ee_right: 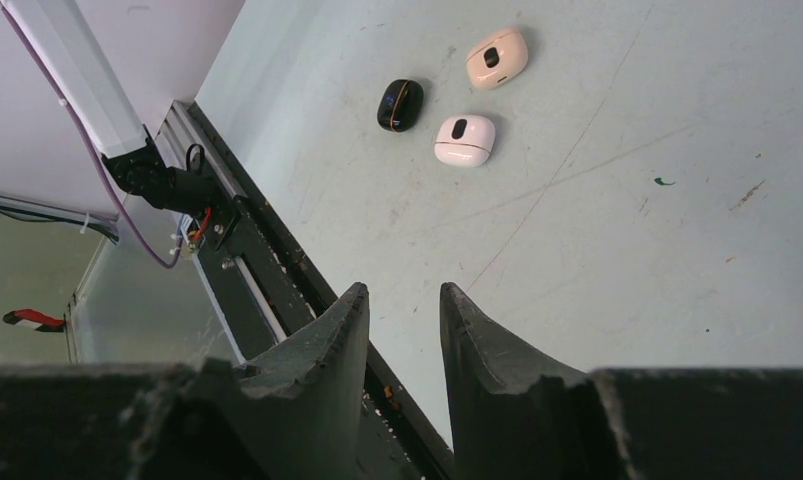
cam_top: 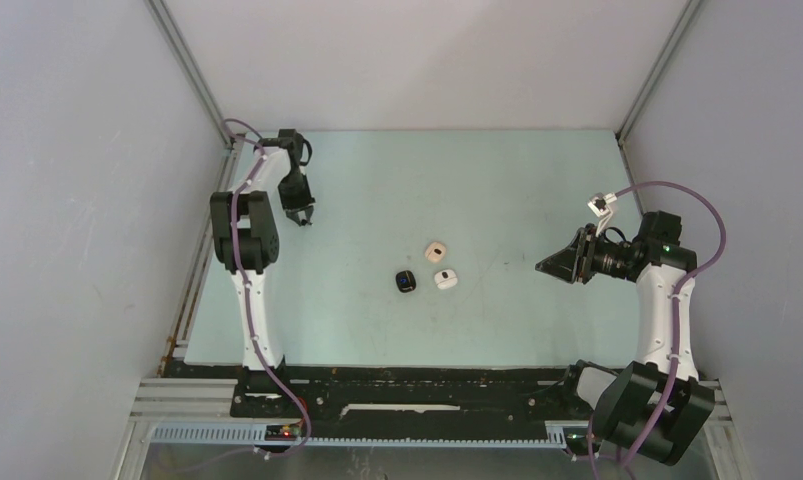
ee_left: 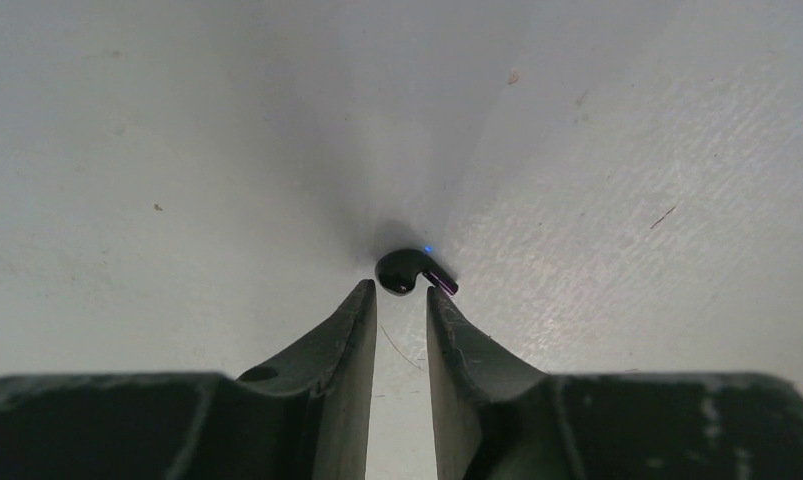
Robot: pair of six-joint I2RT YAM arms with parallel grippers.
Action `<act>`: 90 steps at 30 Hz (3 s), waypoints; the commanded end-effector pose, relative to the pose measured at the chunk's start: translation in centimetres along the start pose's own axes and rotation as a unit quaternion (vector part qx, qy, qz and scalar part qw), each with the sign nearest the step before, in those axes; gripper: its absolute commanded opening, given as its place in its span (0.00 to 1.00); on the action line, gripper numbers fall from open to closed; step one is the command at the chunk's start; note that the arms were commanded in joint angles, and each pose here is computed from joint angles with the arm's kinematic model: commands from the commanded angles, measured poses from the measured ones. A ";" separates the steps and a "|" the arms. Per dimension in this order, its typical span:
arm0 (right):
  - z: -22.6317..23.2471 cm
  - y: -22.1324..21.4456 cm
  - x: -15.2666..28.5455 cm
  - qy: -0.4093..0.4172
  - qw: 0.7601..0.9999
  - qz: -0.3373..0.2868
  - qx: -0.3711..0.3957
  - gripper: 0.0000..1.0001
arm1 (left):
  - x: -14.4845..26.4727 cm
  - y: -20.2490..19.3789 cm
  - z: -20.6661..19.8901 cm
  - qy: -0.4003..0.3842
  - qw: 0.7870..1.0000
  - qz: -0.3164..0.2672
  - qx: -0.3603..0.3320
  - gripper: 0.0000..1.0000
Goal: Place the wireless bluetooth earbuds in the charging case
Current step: Move the earbud to the center of the board.
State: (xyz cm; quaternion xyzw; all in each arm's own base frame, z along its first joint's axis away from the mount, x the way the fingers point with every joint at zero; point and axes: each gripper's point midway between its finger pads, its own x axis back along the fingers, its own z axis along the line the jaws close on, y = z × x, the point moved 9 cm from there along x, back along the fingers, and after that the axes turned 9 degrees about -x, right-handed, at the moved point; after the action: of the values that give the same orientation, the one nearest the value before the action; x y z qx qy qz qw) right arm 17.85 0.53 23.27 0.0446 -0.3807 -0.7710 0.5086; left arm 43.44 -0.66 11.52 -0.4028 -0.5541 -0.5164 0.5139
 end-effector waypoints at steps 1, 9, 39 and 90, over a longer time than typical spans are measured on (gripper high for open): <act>0.6 0.9 0.4 -0.003 1.000 -0.009 0.029 0.35 | 0.9 1.1 -0.1 -0.013 1.000 -0.014 -0.013 0.31; 0.5 0.9 0.5 -0.006 1.000 -0.008 0.027 0.35 | 0.3 2.5 0.5 -0.066 0.998 0.002 0.006 0.30; 0.5 0.9 0.5 -0.006 1.000 -0.010 0.029 0.35 | 1.5 -3.0 -4.0 -0.114 0.991 0.049 -0.057 0.19; 0.6 0.8 0.6 -0.008 0.999 -0.011 0.034 0.35 | 1.0 -8.9 -6.0 -0.050 0.995 0.010 -0.089 0.57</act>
State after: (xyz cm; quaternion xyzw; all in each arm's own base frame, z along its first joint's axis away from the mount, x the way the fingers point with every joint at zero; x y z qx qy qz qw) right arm 17.62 0.41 23.32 0.0432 -0.3870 -0.7699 0.5056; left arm 35.64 -7.71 10.90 -0.4421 -0.5323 -0.5552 0.4614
